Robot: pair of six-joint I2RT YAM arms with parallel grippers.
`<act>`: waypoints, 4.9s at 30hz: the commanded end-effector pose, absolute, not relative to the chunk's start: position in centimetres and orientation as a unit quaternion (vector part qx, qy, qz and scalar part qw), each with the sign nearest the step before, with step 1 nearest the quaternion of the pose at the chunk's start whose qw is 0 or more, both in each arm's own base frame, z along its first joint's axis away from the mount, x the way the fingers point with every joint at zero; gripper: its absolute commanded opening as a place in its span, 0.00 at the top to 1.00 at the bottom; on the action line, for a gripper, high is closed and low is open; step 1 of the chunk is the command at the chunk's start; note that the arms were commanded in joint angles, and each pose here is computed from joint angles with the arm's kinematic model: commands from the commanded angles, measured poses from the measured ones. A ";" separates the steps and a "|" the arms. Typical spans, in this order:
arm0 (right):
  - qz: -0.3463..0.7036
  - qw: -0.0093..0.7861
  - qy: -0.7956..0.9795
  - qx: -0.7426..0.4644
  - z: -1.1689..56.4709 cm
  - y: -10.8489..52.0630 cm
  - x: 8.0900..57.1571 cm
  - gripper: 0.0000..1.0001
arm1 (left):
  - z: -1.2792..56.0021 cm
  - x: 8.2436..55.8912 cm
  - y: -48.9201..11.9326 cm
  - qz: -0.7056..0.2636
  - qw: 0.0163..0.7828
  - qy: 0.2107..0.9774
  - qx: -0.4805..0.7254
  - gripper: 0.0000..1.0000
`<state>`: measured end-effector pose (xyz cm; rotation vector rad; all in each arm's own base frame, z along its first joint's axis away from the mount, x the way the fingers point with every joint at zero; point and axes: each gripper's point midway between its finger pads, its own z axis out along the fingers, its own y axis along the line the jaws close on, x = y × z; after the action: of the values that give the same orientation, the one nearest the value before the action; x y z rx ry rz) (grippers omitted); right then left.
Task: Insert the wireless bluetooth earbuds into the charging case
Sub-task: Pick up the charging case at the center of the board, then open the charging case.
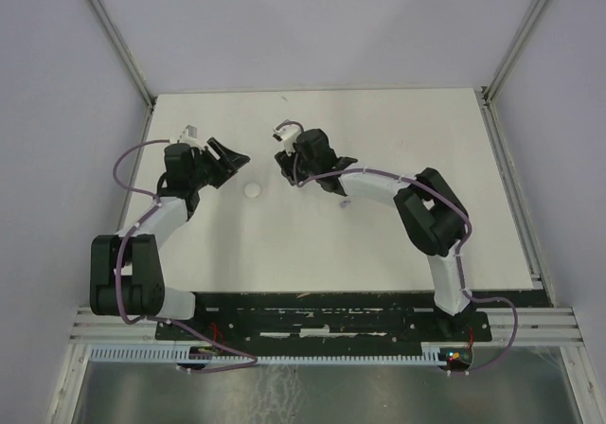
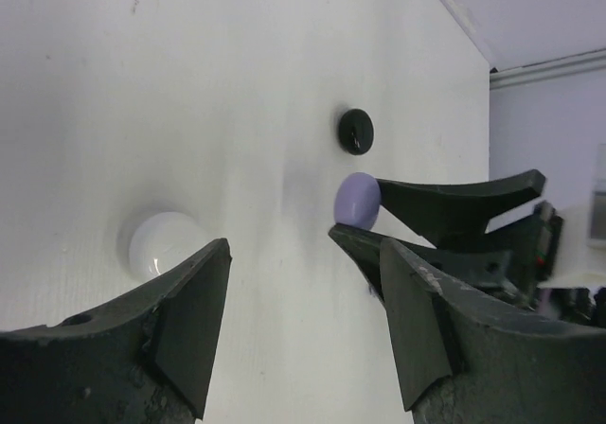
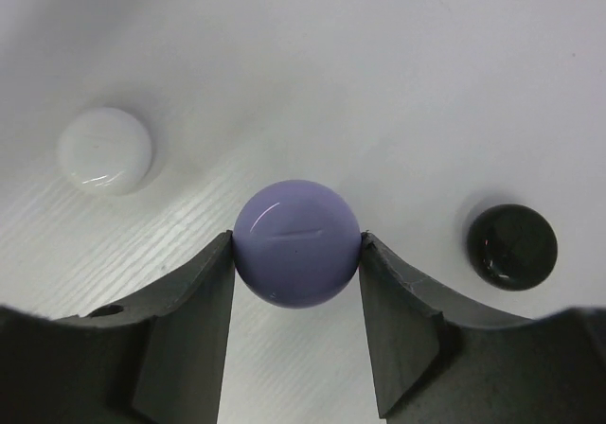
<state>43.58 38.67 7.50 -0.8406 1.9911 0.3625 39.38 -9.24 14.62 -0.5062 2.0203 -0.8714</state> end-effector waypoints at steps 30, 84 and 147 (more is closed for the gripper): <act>0.328 0.449 0.750 -0.358 16.4 33.0 34.3 0.65 | 17.4 34.4 -24.8 -0.583 0.365 0.725 -0.040 0.31; 0.340 0.452 0.748 -0.349 16.7 33.5 34.5 0.60 | 16.2 34.1 -26.8 -0.613 0.338 0.712 -0.060 0.92; 0.251 0.465 0.829 -0.185 13.6 28.2 36.5 0.01 | 19.4 34.4 -28.1 -0.638 0.343 0.688 -0.052 0.97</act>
<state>35.69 27.33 12.41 -0.4740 2.0948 0.5865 34.54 -27.52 15.07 -0.2118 1.9028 -1.5981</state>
